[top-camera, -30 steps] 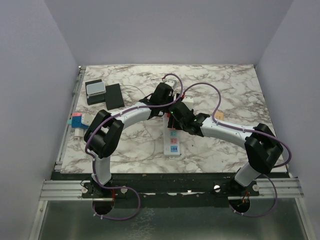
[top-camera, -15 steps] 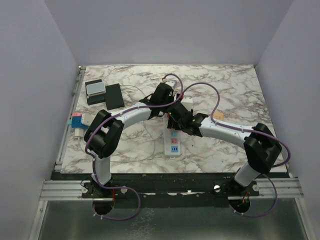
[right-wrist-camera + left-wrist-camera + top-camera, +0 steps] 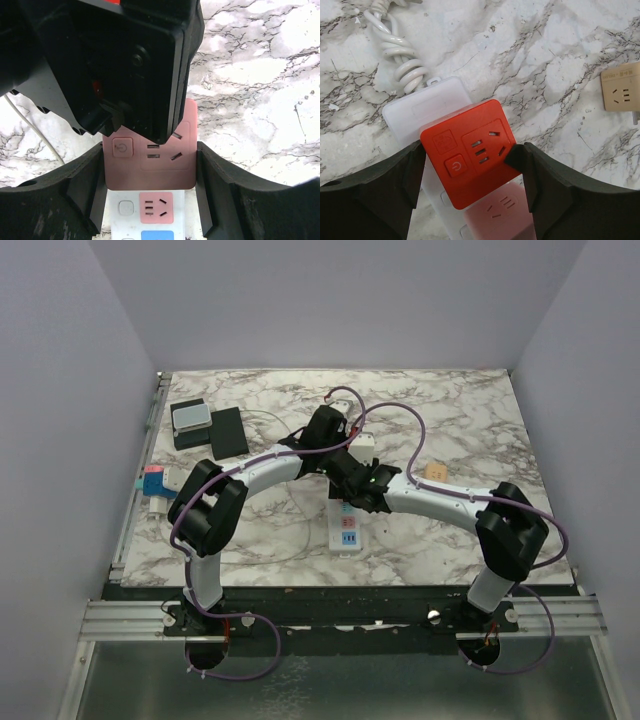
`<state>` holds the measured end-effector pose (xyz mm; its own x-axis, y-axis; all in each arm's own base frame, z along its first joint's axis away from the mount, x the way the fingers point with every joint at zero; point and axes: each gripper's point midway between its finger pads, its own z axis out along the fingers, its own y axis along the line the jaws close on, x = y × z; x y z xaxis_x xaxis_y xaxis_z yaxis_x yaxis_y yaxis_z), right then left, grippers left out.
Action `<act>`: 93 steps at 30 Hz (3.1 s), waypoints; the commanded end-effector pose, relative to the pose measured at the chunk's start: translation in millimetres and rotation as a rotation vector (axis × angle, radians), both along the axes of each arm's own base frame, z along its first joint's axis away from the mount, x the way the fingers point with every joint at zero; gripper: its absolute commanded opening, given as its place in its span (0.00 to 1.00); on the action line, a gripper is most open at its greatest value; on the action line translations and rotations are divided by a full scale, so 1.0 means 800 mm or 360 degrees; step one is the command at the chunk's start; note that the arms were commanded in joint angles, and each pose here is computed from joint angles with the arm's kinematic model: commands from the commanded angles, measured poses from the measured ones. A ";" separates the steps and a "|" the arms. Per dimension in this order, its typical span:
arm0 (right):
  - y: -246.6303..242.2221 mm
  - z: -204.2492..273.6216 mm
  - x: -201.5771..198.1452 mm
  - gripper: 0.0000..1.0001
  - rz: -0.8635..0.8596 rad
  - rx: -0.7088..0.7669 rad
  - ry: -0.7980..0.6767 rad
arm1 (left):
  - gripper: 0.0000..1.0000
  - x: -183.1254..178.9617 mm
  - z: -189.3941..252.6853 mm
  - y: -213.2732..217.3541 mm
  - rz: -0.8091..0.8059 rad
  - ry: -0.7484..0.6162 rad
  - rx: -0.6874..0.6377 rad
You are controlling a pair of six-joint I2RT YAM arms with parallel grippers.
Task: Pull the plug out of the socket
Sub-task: Remove the plug from the socket, then place the plug at the center of the board.
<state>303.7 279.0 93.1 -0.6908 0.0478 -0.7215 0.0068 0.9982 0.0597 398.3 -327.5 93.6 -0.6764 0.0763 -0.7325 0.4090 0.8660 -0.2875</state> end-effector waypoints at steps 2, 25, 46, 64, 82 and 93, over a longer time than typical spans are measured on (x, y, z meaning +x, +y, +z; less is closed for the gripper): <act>-0.011 0.028 0.004 0.00 -0.0074 -0.0029 -0.0089 | 0.12 -0.038 -0.087 0.049 -0.0001 0.0275 0.0332; -0.026 0.056 0.006 0.00 -0.0027 0.0062 -0.0161 | 0.12 -0.035 -0.084 0.052 0.0004 0.0250 0.0350; -0.181 0.047 -0.038 0.00 -0.0094 0.0057 0.0187 | 0.13 -0.034 -0.072 0.053 -0.0013 0.0207 0.0354; -0.218 0.009 -0.045 0.00 0.0103 -0.0002 0.0781 | 0.87 -0.034 -0.028 0.044 -0.0043 0.0139 0.0256; -0.232 -0.061 -0.007 0.04 0.0062 -0.0176 0.1004 | 0.99 -0.051 0.076 0.032 -0.0145 -0.0039 0.0010; -0.243 -0.085 0.019 0.23 0.0006 -0.0272 0.1064 | 0.99 -0.056 0.095 0.028 -0.0186 -0.0067 -0.0043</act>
<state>313.9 98.7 57.1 -0.9829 -0.0282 -0.1821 -0.0210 0.9989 -0.0415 360.2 -306.2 159.4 -0.6389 0.1256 -0.7590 0.4944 0.8229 -0.2800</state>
